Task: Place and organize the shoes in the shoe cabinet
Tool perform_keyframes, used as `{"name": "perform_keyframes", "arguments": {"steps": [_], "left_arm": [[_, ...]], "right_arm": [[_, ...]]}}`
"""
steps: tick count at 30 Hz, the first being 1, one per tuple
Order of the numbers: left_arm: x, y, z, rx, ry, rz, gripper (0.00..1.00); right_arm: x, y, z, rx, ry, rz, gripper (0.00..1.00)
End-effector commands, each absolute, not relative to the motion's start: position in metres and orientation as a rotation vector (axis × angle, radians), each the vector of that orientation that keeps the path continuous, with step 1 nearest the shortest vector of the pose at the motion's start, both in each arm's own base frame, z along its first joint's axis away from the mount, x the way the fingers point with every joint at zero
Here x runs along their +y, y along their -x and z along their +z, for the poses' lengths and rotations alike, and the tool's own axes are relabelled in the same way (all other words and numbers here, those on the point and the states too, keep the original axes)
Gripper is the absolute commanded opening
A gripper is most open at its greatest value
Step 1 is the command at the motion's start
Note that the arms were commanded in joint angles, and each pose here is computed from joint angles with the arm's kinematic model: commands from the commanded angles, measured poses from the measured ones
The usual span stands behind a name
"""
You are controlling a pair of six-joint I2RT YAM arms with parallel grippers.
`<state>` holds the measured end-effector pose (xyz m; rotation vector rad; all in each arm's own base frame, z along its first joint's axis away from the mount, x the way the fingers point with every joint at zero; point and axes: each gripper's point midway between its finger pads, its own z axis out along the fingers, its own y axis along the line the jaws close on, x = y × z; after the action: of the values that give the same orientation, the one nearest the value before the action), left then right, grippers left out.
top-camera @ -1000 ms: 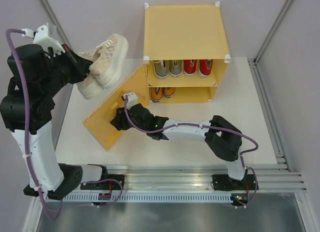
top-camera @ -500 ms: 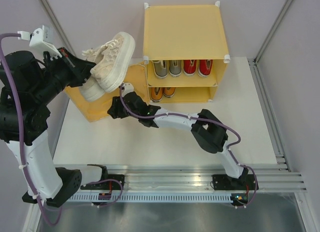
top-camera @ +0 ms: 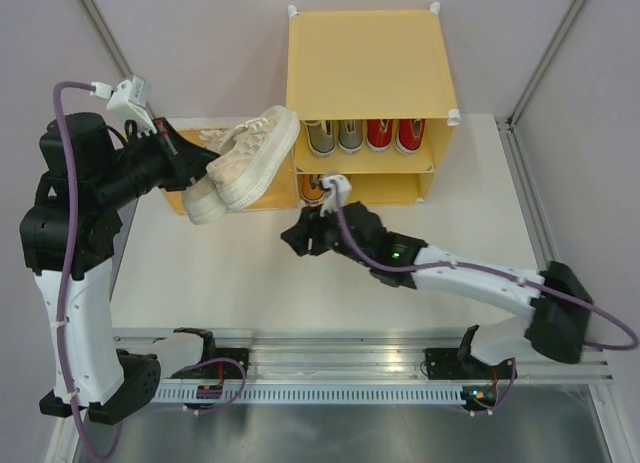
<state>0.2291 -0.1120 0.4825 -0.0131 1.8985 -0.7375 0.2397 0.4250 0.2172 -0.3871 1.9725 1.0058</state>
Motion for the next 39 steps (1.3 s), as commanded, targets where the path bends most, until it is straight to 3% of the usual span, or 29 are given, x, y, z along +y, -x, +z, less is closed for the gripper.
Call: {"name": "perform_keyframes", "arguments": {"steps": [1,8,15,22,26,34,39], "left_arm": [[-0.130,-0.198,0.542,1.622,-0.141,-0.875,0.02],[-0.148,-0.192,0.480,1.708,-0.149,-1.018,0.02],[-0.237,-0.193,0.361,2.026,-0.268,-1.052,0.02],[-0.335,-0.194,0.267,2.129,-0.276,-1.035,0.02],[-0.368,-0.200,0.240,2.102,-0.181,-0.993,0.02],[-0.431,-0.212,0.277,1.898,-0.036,-1.010,0.02],[-0.492,-0.215,0.241,1.969,-0.120,-1.008,0.02]], "right_arm": [[0.347,-0.240,0.256,1.894,0.176,0.887,0.57],[0.192,-0.224,0.276,1.807,-0.200,0.607,0.57],[0.135,-0.210,0.299,1.739,-0.307,0.542,0.59],[0.105,-0.204,0.302,1.726,-0.333,0.453,0.62],[0.077,-0.194,0.319,1.660,-0.377,0.458,0.64],[0.051,-0.186,0.325,1.620,-0.401,0.424,0.64],[0.049,-0.185,0.326,1.617,-0.411,0.430,0.65]]}}
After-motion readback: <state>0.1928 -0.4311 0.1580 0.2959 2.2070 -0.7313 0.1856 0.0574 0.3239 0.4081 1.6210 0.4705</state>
